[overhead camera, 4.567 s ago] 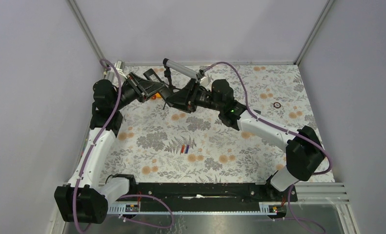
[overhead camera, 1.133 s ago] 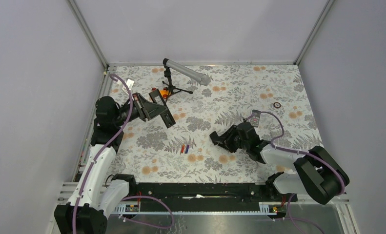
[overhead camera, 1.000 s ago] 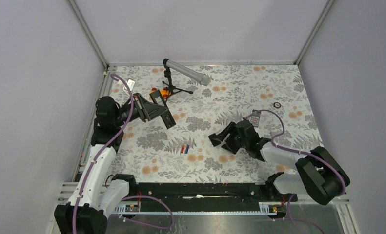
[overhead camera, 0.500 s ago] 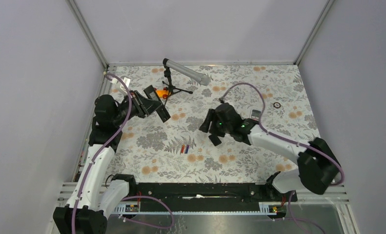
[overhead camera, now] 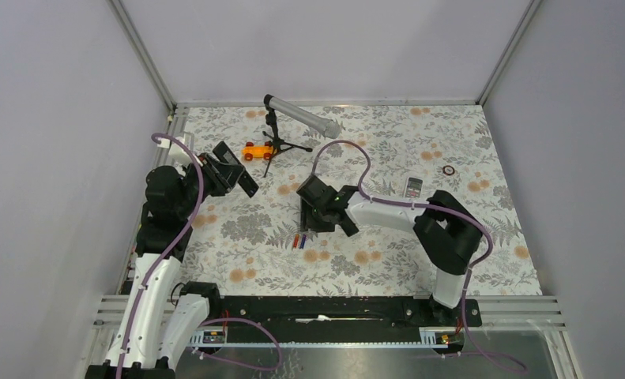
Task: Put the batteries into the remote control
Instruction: Pick up the battery from the center of the board.
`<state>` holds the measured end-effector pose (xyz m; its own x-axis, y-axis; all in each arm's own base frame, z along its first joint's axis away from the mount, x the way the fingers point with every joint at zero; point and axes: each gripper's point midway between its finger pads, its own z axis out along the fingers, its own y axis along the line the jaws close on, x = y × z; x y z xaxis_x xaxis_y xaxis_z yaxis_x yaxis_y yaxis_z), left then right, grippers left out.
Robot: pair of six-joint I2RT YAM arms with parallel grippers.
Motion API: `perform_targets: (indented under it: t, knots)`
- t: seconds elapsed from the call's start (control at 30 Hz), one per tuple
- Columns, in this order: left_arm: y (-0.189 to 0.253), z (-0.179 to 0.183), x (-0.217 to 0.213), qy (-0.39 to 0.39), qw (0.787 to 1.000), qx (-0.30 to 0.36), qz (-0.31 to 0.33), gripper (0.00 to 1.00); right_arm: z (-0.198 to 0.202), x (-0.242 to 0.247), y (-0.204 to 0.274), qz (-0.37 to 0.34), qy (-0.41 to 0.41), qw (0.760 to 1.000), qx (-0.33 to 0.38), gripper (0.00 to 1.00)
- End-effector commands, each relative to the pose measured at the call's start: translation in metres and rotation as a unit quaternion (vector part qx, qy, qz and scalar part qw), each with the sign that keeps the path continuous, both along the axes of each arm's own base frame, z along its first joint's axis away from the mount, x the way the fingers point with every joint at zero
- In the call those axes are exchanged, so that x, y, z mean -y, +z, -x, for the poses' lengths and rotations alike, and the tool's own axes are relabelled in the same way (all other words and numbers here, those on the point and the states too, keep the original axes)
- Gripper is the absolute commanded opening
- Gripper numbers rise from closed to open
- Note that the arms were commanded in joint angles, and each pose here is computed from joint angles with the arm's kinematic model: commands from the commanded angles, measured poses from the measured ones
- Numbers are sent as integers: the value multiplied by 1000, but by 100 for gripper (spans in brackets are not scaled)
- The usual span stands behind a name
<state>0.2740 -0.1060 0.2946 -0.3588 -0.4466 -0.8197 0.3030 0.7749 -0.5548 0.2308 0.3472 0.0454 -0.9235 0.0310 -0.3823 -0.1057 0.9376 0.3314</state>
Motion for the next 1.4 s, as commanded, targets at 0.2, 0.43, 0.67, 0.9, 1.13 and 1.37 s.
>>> perform_targets:
  t: [0.2,0.43,0.67,0.9,1.13,1.37]
  knots:
    - [17,-2,-12,33,999,31,-17,0,-5,-14,-18,29,9,999,-21,49]
    - [11,-2,-12,33,999,25,-15,0,-1,-15,-21,46,15,998,-34,48]
    - [13,-4,-11,32,999,27,-11,0,4,-17,-18,55,34,997,-31,46]
    - [11,-5,-13,38,999,24,-13,0,7,-20,-18,71,48,996,-30,44]
    - [12,-6,-15,42,999,21,-16,0,17,-20,-25,94,57,992,-55,43]
    - [9,-6,-15,42,999,18,-17,0,22,-20,-36,102,50,991,-69,34]
